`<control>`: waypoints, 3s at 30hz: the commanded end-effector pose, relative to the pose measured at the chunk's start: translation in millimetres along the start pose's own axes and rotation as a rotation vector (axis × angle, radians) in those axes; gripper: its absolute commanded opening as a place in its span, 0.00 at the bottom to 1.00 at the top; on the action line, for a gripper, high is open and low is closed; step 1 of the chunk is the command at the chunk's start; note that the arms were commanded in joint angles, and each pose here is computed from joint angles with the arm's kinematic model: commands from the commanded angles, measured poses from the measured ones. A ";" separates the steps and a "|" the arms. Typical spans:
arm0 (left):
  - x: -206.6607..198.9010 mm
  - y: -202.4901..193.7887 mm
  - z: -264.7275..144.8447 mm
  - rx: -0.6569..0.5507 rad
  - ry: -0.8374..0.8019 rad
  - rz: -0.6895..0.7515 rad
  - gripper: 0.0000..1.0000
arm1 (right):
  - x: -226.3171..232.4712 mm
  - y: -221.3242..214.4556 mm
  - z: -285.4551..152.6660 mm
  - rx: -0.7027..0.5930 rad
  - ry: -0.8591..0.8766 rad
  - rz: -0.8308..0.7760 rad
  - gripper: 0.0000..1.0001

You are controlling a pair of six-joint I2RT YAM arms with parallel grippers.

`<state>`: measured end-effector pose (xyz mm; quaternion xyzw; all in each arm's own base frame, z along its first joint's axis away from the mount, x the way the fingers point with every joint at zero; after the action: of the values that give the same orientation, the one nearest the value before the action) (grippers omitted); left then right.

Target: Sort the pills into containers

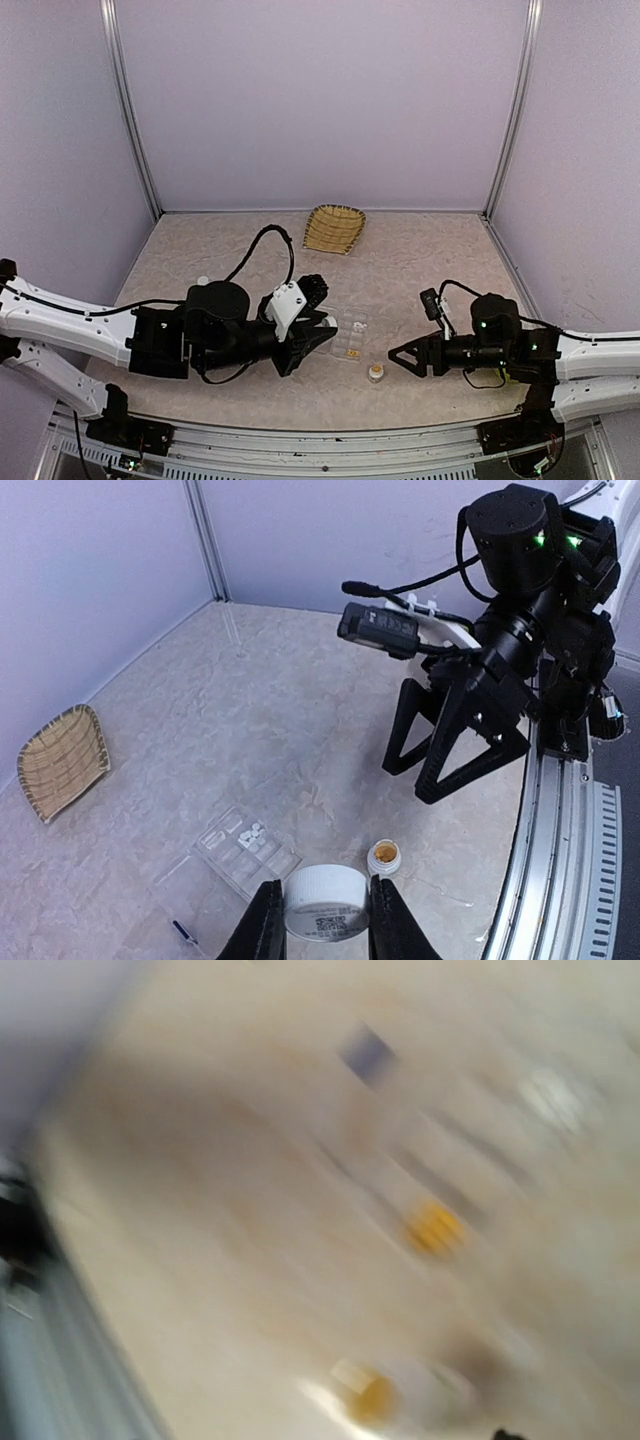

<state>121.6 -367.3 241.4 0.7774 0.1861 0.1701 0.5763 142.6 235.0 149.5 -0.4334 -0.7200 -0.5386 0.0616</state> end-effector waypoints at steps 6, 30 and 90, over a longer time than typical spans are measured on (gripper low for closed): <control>2.9 -15.0 24.4 0.175 -0.032 -0.068 0.22 | -34.9 -54.5 23.4 0.176 -0.135 -0.068 0.59; 50.1 -22.6 -4.5 0.158 0.067 -0.218 0.21 | -7.5 -69.8 110.5 0.350 -0.172 -0.587 0.27; 22.0 -98.5 111.0 0.827 -0.078 0.045 0.21 | -13.8 5.1 -27.4 -0.120 -0.356 -0.273 0.30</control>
<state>181.1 -423.1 118.4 0.9480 0.2090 0.0481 0.2351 142.4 206.8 157.5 -0.4213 -0.7409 -0.4972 -0.1623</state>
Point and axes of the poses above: each gripper's point midway between its finger pads, its own z axis out along the fingers, its own x axis along the line the jaws close on, y = z × x, the point moved 4 cm from there along -z, back along the fingers, and after that the axes turned 4 degrees about -z, right-handed, at the moved point
